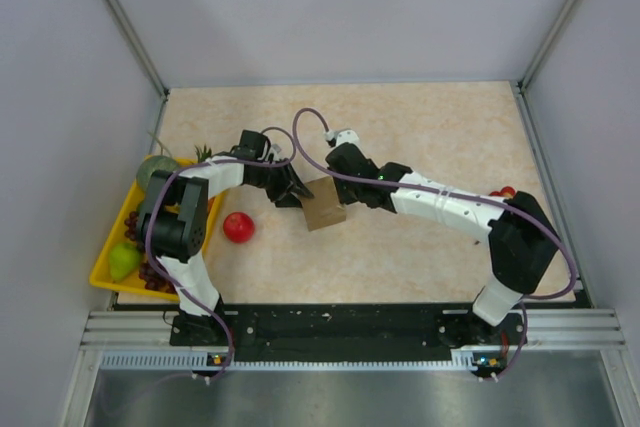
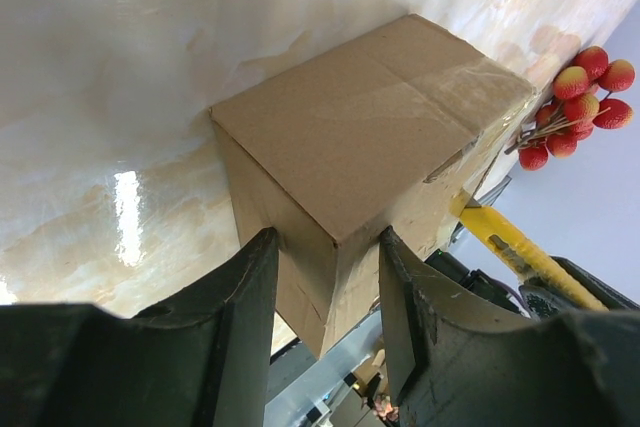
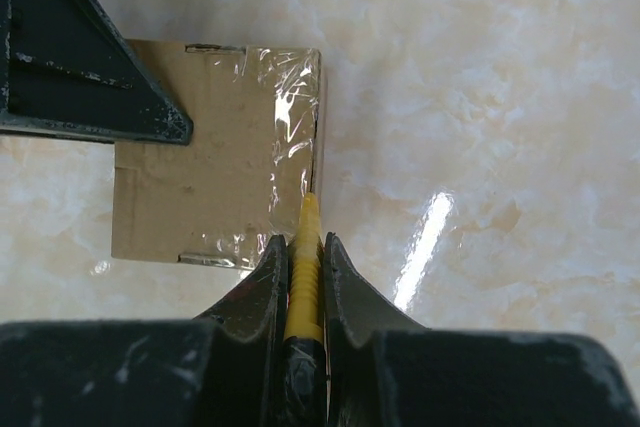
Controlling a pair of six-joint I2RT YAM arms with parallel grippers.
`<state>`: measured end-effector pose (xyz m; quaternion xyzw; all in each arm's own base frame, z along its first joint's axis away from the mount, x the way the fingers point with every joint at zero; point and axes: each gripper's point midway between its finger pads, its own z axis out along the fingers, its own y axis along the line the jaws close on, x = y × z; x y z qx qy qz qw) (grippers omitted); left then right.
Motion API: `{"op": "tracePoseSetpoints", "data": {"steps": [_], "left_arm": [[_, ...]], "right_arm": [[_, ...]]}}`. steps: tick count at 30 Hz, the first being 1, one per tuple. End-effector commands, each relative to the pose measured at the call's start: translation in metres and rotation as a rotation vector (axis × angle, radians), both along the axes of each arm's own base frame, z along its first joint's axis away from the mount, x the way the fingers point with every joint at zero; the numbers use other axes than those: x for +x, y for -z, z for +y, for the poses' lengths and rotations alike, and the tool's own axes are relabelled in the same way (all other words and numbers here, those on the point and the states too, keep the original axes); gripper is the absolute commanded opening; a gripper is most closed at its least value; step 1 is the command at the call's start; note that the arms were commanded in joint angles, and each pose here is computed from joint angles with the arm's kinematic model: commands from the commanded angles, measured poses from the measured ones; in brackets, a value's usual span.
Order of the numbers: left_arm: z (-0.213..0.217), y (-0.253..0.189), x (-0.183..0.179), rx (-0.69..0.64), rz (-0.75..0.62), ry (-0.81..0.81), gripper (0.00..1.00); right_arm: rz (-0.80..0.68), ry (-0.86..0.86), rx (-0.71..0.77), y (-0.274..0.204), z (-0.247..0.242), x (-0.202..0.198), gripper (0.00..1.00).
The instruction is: Unpack the express box
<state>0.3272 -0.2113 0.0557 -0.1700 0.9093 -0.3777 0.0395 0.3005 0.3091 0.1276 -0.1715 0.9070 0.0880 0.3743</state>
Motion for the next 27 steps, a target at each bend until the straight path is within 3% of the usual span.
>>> {"op": "tracePoseSetpoints", "data": {"steps": [1,15,23,27], "left_arm": [[0.024,0.034,0.006,0.157,0.028,-0.112,0.23],[0.026,0.034,0.009,0.168,0.025,-0.125,0.23],[0.029,0.036,0.01,0.185,0.028,-0.141,0.23],[0.029,0.036,0.011,0.184,0.03,-0.148,0.23]], "right_arm": [[0.131,-0.075,0.058,-0.013,0.005,-0.037,0.0],[0.193,-0.073,0.042,0.002,0.004,-0.044,0.0],[0.116,-0.121,0.118,-0.044,0.005,-0.045,0.0],[0.144,-0.129,0.104,-0.035,0.007,-0.048,0.0]]}}
